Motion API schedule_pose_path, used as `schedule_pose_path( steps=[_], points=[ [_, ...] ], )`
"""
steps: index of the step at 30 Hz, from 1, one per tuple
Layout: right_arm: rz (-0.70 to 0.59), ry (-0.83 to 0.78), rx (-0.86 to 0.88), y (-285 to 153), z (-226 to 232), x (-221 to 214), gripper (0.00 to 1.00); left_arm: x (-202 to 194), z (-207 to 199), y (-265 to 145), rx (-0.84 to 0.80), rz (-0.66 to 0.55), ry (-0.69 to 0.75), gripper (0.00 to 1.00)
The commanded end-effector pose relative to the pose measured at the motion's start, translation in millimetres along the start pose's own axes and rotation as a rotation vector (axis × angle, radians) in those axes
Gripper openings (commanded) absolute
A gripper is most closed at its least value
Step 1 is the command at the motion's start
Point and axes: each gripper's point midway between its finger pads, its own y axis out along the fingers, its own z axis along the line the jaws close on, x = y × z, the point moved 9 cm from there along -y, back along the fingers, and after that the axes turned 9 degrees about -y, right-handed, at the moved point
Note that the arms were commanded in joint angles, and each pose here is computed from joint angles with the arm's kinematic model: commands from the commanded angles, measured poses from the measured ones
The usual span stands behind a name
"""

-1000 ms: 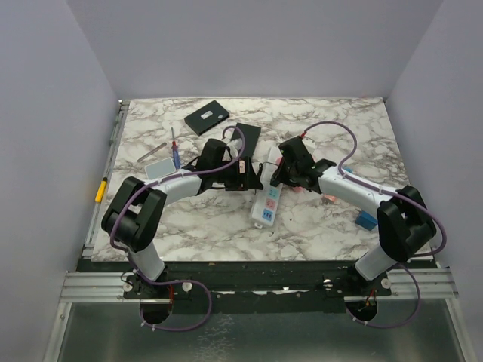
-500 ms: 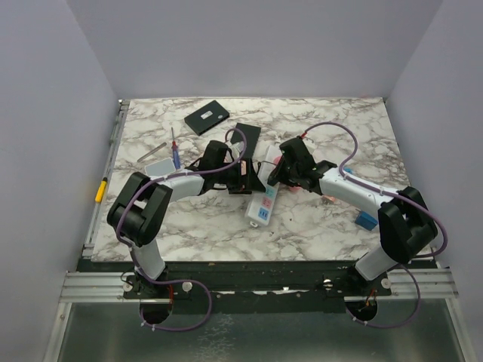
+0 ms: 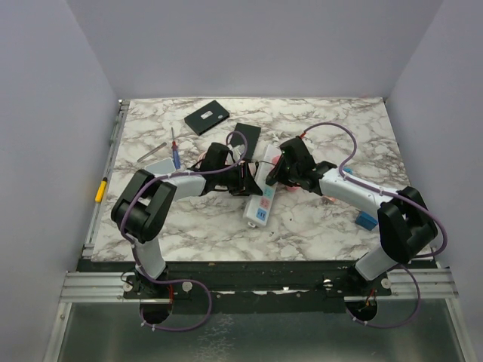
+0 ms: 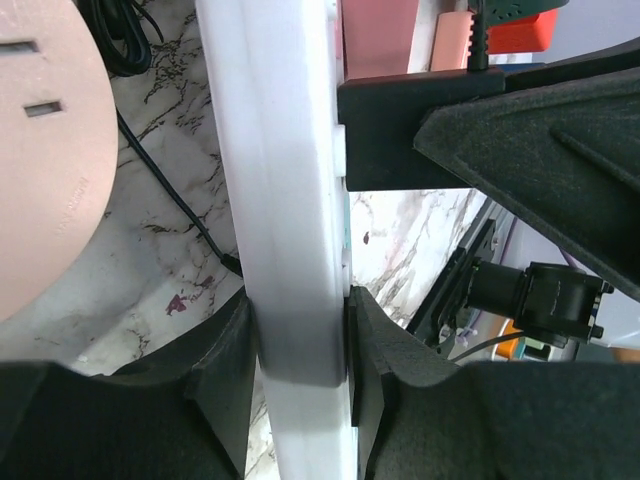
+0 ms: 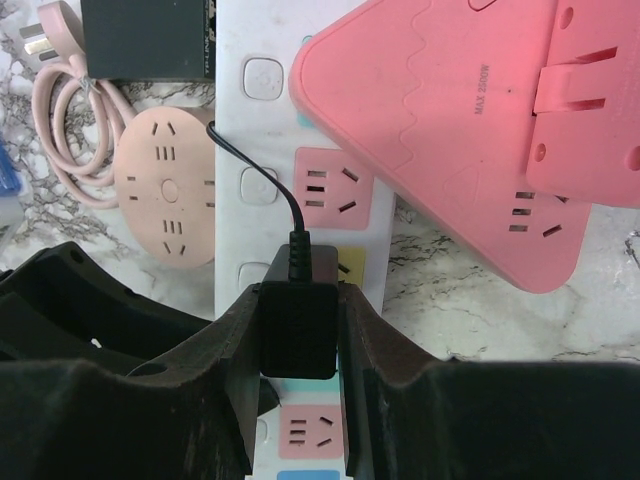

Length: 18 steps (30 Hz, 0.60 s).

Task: Pull the plug off the socket
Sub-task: Remove the plug from the socket.

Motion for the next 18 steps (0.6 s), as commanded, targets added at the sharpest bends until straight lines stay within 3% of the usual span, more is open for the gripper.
schedule_pose_path(
  steps=[1,11,18],
  points=[
    [-0.089,0.007,0.113,-10.7,18.9,17.4,0.0,-7.6,2.8,5.2,-0.022,0.041,0.001,0.32],
    [-0.096,0.02,0.078,-7.3,17.1,17.5,0.0,-10.2,2.8,7.8,-0.018,0.046,0.004,0.08],
    [-0.109,0.043,0.1,-5.4,18.8,12.3,0.0,-10.5,3.0,9.1,-0.017,0.046,0.005,0.0]
  ],
)
